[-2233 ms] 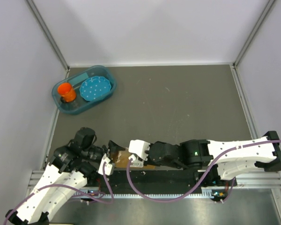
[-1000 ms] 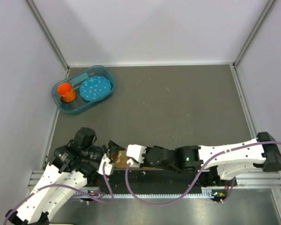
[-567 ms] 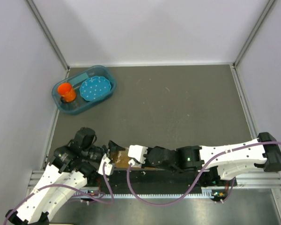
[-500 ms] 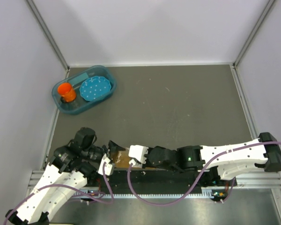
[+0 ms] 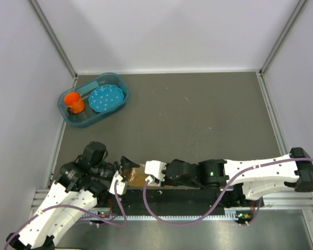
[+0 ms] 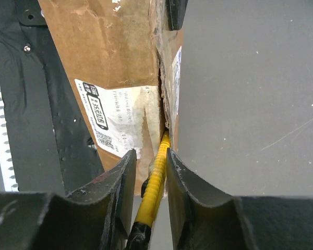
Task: Unpack the express box
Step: Cut the express box at the center of the board.
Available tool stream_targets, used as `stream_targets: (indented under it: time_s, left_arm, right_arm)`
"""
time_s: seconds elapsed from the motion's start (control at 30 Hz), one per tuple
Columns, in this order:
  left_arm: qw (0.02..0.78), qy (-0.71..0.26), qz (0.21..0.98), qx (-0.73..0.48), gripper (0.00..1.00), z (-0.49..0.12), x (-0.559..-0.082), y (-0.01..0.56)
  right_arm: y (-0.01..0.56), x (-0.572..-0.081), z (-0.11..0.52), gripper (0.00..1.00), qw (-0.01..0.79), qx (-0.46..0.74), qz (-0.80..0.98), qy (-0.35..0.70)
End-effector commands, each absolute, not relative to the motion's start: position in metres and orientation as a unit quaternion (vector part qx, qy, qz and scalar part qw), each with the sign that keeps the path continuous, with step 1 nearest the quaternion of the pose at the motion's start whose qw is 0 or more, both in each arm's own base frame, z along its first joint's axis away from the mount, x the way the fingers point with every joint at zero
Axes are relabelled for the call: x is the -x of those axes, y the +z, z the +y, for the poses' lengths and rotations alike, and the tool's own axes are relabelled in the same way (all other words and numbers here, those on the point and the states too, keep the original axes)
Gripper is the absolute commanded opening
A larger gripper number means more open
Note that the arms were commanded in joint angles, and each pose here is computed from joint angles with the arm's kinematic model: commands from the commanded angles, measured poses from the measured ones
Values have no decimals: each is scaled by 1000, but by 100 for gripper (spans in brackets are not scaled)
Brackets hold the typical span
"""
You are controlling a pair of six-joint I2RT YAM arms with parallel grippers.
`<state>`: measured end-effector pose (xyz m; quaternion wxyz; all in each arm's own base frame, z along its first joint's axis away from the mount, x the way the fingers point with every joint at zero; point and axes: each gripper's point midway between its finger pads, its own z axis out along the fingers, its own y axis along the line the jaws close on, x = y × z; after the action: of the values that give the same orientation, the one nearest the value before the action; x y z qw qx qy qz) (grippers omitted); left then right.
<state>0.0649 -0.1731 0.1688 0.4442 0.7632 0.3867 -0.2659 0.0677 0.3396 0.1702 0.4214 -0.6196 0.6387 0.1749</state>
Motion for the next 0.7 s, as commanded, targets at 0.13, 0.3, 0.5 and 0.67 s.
stream_targets:
  time_s: [0.13, 0.3, 0.5, 0.67]
  left_arm:
    - [444, -294, 378, -758, 47, -175, -53, 179]
    - [444, -293, 377, -758, 47, -175, -53, 180]
    - [444, -295, 377, -757, 47, -176, -53, 180]
    - [446, -294, 375, -757, 47, -176, -53, 182]
  right_arm:
    - [186, -68, 340, 25, 416, 628, 629, 193]
    - [188, -74, 335, 32, 407, 637, 631, 176]
    - [192, -72, 334, 4, 403, 636, 630, 189]
    - [198, -73, 334, 0, 410, 632, 627, 199]
